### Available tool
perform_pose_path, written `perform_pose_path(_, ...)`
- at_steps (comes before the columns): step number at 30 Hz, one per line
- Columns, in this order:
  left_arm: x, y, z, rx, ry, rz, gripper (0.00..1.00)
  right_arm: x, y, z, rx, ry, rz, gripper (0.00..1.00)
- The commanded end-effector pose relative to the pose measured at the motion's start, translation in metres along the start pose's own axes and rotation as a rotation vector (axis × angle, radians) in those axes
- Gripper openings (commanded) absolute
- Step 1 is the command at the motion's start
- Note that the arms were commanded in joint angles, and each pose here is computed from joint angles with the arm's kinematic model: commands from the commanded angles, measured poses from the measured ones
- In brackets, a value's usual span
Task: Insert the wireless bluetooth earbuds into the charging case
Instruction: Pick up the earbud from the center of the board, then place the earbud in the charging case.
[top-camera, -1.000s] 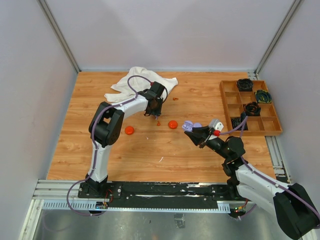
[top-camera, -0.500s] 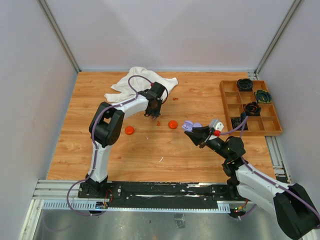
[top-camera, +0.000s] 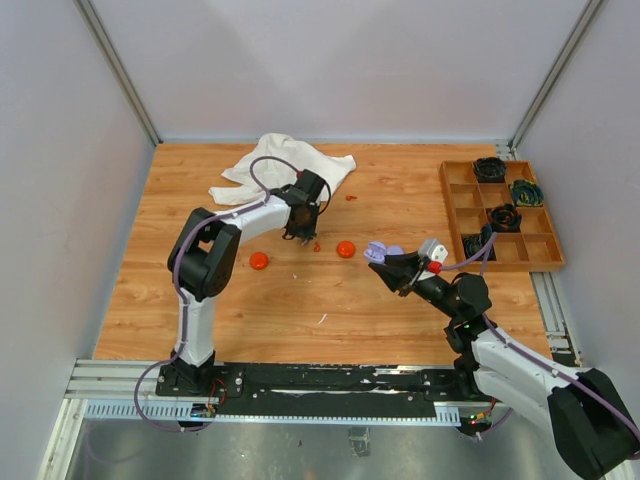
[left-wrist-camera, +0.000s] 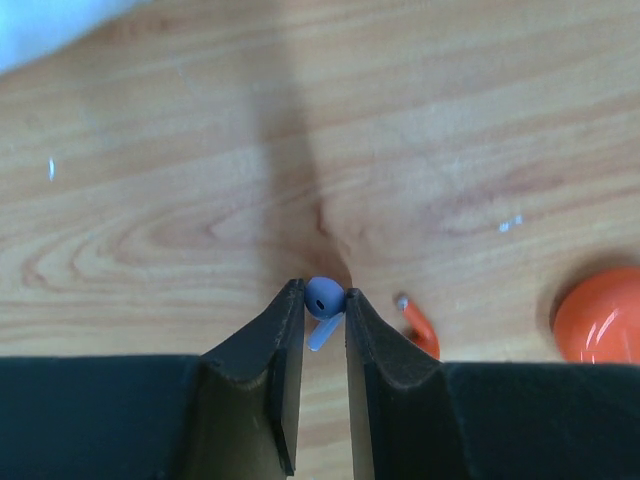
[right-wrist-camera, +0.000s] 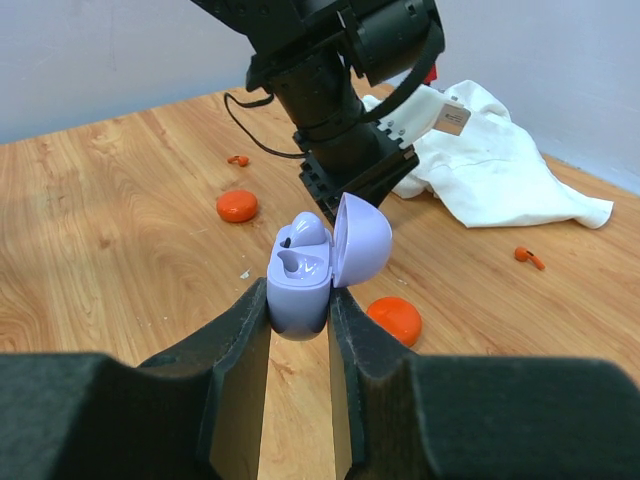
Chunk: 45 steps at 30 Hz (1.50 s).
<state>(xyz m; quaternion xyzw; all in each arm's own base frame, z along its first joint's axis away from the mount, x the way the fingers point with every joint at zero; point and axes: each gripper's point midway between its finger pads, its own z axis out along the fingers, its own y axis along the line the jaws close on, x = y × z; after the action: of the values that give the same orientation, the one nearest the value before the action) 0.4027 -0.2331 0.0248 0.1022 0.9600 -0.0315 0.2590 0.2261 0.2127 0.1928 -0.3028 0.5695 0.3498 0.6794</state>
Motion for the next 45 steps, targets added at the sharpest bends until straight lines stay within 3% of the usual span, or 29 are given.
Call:
perform_pose_path(1,-0.016,-0.011,-0.032,0.080,-0.106,-0.037,0.22,-0.016,-0.005,0.003,-0.002,-0.043,-0.024,0.03)
perform_pose_path(12,-0.041,-0.034,-0.113,0.237,-0.368,-0.112,0.20,-0.023,0.000,0.008,-0.043,-0.059,-0.031,0.04)
perform_pose_path(28,-0.038,-0.104,-0.246,0.571,-0.727,-0.223,0.20,-0.029,0.002,0.015,-0.078,-0.086,-0.046,0.05)
perform_pose_path(45,-0.017,-0.144,-0.316,0.838,-0.932,-0.210,0.20,-0.055,0.006,0.027,-0.124,-0.212,-0.018,0.05)
